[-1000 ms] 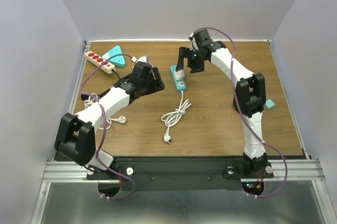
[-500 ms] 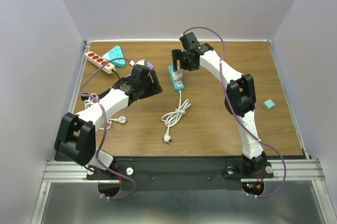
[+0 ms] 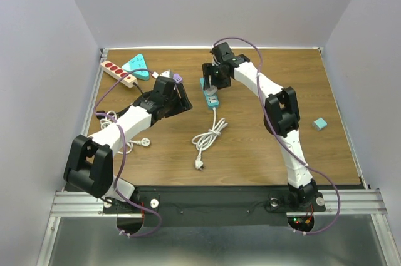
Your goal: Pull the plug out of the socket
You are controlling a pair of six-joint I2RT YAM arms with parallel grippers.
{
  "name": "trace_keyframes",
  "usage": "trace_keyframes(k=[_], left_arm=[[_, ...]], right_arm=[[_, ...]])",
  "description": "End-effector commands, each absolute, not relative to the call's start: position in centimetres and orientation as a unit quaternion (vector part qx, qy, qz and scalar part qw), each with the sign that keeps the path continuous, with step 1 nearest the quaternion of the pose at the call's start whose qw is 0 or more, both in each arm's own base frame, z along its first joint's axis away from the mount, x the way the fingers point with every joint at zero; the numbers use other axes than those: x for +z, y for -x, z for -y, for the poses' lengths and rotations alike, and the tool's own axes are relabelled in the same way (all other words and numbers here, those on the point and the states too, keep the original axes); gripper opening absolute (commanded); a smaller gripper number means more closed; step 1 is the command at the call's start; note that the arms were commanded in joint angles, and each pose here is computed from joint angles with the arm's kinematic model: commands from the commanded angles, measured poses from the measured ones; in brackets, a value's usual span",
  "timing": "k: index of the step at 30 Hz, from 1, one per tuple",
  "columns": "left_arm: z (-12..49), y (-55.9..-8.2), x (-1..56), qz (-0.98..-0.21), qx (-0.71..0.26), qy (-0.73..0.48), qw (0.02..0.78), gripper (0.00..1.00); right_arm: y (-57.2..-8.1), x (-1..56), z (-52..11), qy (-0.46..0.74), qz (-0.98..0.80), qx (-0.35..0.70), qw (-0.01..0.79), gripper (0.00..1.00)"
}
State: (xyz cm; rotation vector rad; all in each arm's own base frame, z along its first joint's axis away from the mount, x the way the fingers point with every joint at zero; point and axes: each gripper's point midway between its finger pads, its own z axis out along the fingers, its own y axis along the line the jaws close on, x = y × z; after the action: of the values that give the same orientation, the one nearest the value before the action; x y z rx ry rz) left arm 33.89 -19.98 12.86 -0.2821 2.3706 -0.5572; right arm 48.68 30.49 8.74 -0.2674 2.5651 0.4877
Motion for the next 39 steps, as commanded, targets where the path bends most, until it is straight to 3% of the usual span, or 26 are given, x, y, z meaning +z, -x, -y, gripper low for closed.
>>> trace_keyframes(k=[1,5,6,7,11,20,23,32,35,39], left_arm=[[20.1,-33.8,14.0,-0.9,-0.233,0.102,0.353,0.72],[20.9,-33.8,13.3,-0.902,-0.246,0.091,0.342,0.71],[21.2,-33.9,13.2,-0.902,-0.251,0.088,0.34,0.7],[21.5,-33.8,13.1,-0.903,-0.259,0.082,0.334,0.7],[23.0,-34.1,11.9,-0.905,-0.279,0.06,0.315,0.67],[28.1,-35.7,10.2,-0.908,-0.314,0.004,0.278,0.62],[29.5,-36.2,10.5,-0.902,-0.329,-0.003,0.279,0.62],[31.1,-37.2,12.1,-0.89,-0.35,-0.018,0.29,0.61],[31.3,-37.6,12.4,-0.889,-0.353,-0.017,0.292,0.61],[31.7,-37.8,12.8,-0.886,-0.359,-0.021,0.293,0.61]], right_arm=[[-49.2,9.1,-33.2,0.114,-0.933,0.21,0.267,0.69],[-49.9,9.3,-33.2,0.101,-0.933,0.205,0.277,0.33],[-50.2,9.5,-33.1,0.096,-0.933,0.2,0.283,0.11],[-50.4,10.4,-32.9,0.089,-0.931,0.197,0.293,0.01],[-50.5,11.4,-29.8,0.05,-0.938,0.129,0.319,0.0],[-43.9,8.2,-23.6,-0.012,-0.968,0.035,0.248,0.0],[-42.4,8.8,-22.9,-0.02,-0.969,0.036,0.244,0.0],[-38.1,14.3,-24.5,0.014,-0.959,0.168,0.23,0.0],[-38.2,15.5,-23.3,-0.003,-0.955,0.156,0.25,0.0],[-39.1,14.7,-15.4,-0.094,-0.955,0.054,0.278,0.0]])
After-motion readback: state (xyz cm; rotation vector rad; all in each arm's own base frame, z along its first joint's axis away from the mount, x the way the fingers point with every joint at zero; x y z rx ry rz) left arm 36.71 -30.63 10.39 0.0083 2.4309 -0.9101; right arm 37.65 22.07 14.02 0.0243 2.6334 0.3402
